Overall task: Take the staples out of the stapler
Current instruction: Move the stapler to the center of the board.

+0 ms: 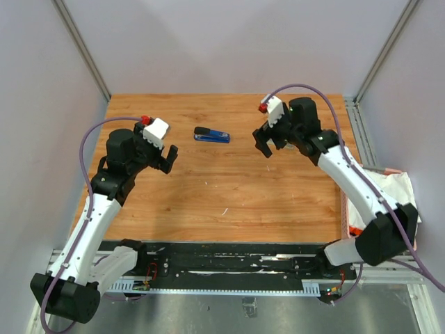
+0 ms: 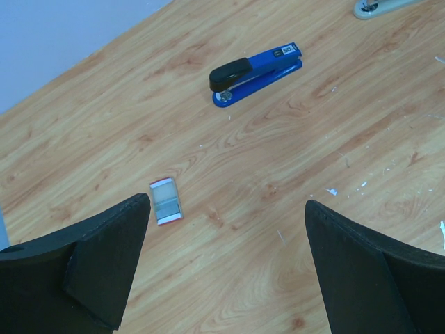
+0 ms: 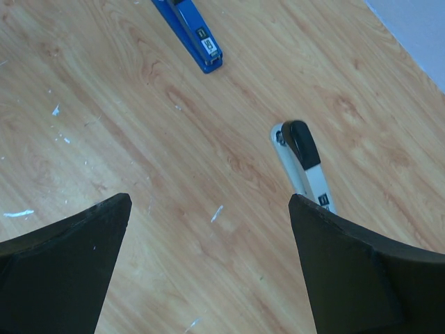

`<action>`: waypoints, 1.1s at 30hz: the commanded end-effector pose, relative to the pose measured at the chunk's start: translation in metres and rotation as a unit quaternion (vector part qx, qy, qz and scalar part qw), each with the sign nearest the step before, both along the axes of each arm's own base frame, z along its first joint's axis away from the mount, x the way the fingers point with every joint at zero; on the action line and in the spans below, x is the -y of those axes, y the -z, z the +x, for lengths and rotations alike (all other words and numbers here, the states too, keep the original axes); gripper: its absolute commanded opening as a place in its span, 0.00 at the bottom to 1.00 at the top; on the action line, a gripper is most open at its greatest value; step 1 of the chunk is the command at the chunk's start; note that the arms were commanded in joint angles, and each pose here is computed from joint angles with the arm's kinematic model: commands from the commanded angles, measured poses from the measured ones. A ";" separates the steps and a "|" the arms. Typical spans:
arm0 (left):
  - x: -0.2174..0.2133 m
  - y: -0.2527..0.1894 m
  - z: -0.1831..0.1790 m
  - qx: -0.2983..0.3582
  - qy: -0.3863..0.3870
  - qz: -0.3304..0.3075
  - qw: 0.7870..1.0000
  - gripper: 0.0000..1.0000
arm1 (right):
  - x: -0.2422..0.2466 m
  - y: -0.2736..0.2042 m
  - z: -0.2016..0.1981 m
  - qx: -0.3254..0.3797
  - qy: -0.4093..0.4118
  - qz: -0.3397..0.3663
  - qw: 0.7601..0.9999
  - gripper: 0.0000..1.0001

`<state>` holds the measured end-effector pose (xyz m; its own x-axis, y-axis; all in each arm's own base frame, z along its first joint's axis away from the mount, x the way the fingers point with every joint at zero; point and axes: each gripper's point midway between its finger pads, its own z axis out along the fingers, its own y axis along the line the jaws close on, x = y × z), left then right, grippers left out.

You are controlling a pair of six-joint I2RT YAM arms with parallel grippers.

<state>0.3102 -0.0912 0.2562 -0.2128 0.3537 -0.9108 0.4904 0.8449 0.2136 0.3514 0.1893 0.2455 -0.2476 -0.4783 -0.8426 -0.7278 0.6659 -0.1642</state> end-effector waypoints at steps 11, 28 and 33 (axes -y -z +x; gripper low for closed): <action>0.009 0.023 -0.018 -0.012 0.067 0.030 0.997 0.98 | -0.089 0.031 0.100 -0.015 -0.058 -0.056 0.997 0.99; 0.004 0.048 -0.021 -0.013 0.063 0.045 0.997 0.98 | -0.158 0.137 0.146 -0.060 -0.120 -0.122 0.983 0.99; 0.004 0.049 -0.021 -0.014 0.064 0.046 0.997 0.98 | -0.176 0.158 0.139 -0.077 -0.143 -0.106 0.981 0.99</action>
